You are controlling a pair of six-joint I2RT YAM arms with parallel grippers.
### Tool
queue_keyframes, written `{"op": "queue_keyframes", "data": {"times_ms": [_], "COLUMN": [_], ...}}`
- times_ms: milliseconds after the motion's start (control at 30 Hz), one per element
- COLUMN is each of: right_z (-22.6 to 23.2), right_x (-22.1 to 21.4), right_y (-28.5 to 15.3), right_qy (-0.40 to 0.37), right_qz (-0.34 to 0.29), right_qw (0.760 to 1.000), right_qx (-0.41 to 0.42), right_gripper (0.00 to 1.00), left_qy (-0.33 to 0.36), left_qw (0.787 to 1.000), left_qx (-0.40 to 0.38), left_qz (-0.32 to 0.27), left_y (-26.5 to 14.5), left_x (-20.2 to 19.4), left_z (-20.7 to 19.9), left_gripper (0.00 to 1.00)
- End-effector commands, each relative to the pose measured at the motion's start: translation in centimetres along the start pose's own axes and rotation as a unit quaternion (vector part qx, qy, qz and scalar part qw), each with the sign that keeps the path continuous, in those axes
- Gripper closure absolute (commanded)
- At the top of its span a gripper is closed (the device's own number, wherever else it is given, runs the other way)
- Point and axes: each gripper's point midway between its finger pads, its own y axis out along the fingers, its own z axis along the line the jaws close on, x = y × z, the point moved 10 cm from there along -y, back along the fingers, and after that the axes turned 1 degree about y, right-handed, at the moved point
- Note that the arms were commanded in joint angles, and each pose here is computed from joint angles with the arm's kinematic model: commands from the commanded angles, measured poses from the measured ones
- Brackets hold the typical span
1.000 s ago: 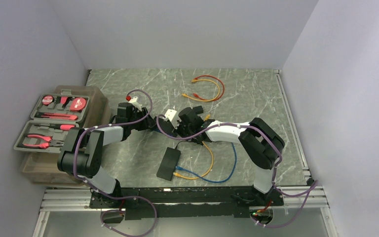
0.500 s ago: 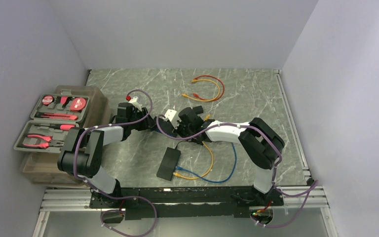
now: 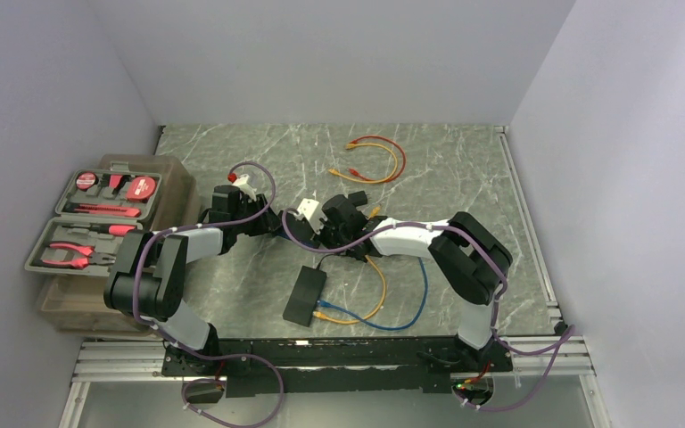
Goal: Insert the plug into the switch port
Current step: Adjust the switch port at the center of the board.
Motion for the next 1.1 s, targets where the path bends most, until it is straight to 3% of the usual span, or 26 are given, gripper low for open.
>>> {"op": "queue_keyframes", "data": {"times_ms": [0, 700, 1067], "right_z": [0.0, 0.0, -0.2], "right_x": [3.3, 4.4, 3.1], "right_y": [0.1, -1.2, -2.6], "right_qy": [-0.012, -0.022, -0.026], "right_qz": [-0.072, -0.091, -0.066], "right_qw": [0.997, 0.995, 0.996], "right_qx": [0.003, -0.017, -0.048], "right_gripper": [1.00, 1.00, 1.00], "left_qy": [0.005, 0.003, 0.003], "left_qw": [1.000, 1.000, 1.000], "left_qx": [-0.029, -0.028, -0.017], "left_qz": [0.008, 0.012, -0.005], "left_y": [0.3, 0.4, -0.6], "left_x": [0.0, -0.2, 0.3], "left_z": [-0.5, -0.4, -0.8], "left_gripper": [0.56, 0.56, 0.54]}}
